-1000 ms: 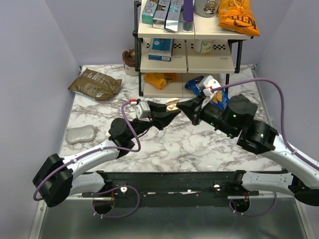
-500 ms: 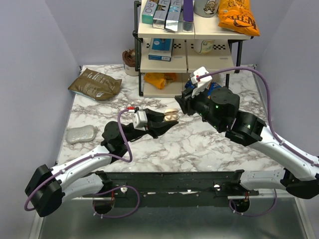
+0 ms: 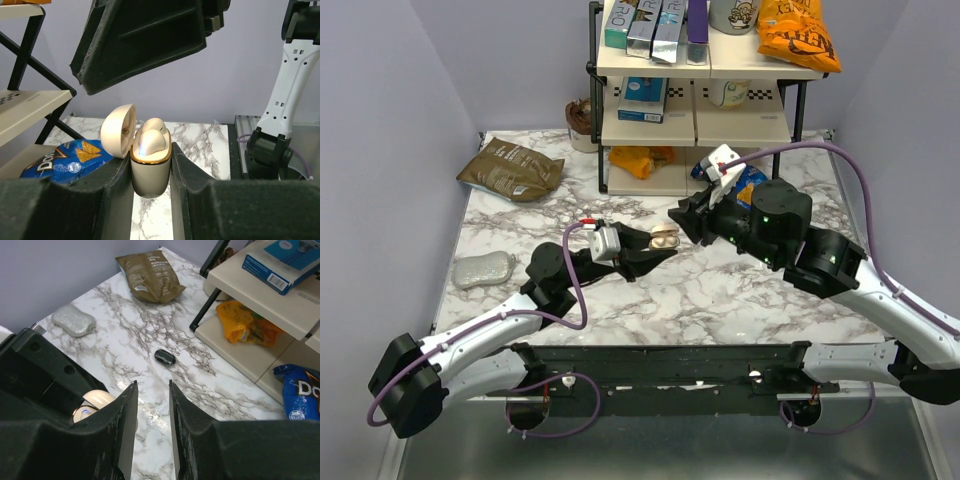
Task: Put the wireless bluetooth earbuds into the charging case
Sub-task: Close the charging case.
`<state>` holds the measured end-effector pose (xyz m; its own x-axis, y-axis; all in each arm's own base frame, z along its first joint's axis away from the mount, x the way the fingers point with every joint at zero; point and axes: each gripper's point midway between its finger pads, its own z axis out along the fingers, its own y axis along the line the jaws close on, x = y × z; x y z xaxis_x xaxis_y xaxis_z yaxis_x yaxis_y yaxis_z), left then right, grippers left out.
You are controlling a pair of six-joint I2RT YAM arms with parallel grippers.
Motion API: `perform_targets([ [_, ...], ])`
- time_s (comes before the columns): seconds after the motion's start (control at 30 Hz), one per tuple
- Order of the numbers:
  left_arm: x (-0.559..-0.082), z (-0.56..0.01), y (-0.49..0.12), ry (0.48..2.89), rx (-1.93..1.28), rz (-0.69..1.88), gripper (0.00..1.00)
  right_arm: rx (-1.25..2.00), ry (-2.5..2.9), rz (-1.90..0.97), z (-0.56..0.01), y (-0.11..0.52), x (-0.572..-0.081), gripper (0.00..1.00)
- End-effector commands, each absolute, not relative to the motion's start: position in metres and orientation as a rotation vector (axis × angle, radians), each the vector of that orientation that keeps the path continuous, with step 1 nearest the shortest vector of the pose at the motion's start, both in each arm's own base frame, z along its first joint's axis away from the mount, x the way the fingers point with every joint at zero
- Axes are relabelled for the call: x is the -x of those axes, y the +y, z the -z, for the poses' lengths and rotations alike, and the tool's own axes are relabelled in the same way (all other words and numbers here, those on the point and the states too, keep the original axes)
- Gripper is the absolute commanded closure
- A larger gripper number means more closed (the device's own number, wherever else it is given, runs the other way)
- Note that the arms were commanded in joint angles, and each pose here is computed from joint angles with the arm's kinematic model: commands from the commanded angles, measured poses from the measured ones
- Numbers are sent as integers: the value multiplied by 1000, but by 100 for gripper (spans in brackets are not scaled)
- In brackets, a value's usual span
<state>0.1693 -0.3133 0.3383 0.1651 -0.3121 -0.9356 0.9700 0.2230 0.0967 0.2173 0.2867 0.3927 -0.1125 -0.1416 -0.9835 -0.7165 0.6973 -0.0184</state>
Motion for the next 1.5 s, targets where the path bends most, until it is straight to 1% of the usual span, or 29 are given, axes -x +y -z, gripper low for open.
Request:
perform_targets([
  [0.0,-168,-345,-314,912,-893,1087,100,808,1658,-610,-378,288,-202,62],
  [0.2,-170,-347,-315,908,-885,1081,100,854,1683,-625,-367,292,-197,62],
  [0.33,-172,-347,-316,913,-882,1079,100,893,1679,-617,-364,293,-195,66],
  [0.4,-173,-349,-316,908,-880,1077,100,882,1686,-608,-363,291,-197,66],
  [0.53,-171,-343,-318,918,-906,1084,100,703,1681,-552,-378,274,-212,62],
  [0.6,-167,-339,-319,916,-926,1092,100,649,1677,-516,-386,269,-220,62],
  [0.73,-162,-337,-318,904,-942,1105,100,694,1730,-480,-373,276,-225,64],
  [0.97,-160,-343,-317,875,-950,1092,100,821,1754,-567,-353,294,-210,69],
  [1.27,-170,-351,-317,879,-901,1067,100,912,1747,-632,-344,294,-191,76],
  [1.43,-172,-354,-317,879,-885,1068,100,906,1771,-628,-335,291,-190,77],
  [1.47,-172,-354,-317,880,-885,1069,100,885,1768,-624,-337,289,-191,75],
])
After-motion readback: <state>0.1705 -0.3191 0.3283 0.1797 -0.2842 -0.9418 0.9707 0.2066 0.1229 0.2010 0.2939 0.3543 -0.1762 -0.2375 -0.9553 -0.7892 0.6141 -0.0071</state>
